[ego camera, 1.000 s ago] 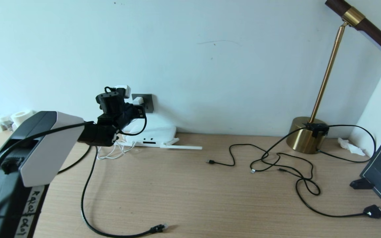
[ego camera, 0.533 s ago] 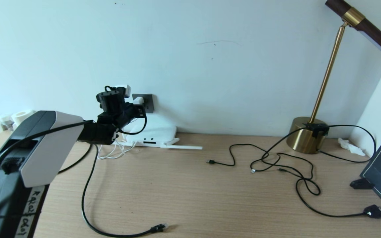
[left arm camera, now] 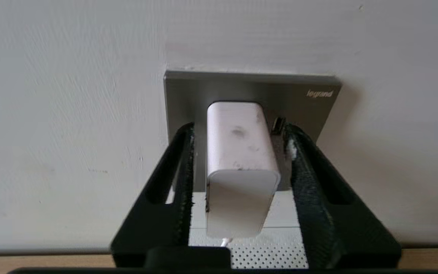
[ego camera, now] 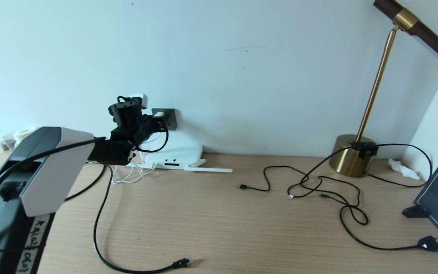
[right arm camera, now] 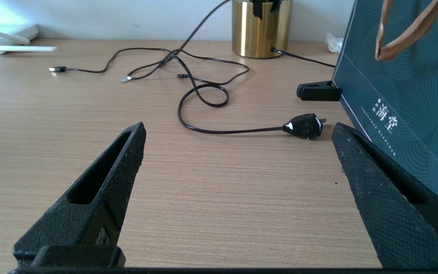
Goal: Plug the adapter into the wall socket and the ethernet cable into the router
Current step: Plug plug into socket, then pick up cable
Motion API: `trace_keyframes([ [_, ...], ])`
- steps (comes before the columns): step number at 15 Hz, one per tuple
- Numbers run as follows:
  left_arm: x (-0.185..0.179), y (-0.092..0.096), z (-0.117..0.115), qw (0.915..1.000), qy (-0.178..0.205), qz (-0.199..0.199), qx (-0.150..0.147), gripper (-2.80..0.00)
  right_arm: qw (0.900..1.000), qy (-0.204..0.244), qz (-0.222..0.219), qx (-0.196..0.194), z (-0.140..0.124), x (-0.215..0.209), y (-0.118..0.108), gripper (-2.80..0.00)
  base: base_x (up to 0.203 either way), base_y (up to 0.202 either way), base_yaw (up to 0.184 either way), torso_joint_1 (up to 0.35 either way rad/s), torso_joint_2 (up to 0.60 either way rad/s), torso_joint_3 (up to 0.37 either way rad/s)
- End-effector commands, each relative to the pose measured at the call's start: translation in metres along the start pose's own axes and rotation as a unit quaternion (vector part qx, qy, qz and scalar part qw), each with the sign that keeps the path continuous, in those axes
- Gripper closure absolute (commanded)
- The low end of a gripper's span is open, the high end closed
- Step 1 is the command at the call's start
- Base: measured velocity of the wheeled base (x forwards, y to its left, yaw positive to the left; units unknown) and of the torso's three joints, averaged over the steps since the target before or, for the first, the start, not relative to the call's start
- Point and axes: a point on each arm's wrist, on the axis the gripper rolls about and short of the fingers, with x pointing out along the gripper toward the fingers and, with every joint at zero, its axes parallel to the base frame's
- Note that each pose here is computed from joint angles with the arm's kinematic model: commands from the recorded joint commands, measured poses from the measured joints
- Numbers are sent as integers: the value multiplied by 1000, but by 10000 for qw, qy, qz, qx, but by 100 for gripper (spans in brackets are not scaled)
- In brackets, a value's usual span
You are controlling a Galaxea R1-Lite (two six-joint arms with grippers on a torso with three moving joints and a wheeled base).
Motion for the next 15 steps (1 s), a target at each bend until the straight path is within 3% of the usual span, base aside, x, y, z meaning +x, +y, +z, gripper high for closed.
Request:
trace_keyframes([
  [1,0,0,-3,10000,41,2,-11,-280,10000,53,-3,0,-3,1,0,-280,0,0,0,0,0,0],
  [10,-20,-1,-7,9998,186,11,-23,-280,10000,60,-4,0,-3,1,0,-280,0,0,0,0,0,0],
  [15,-67,-8,37,9992,-386,-59,21,-280,10000,49,3,0,-3,1,0,-280,0,0,0,0,0,0],
])
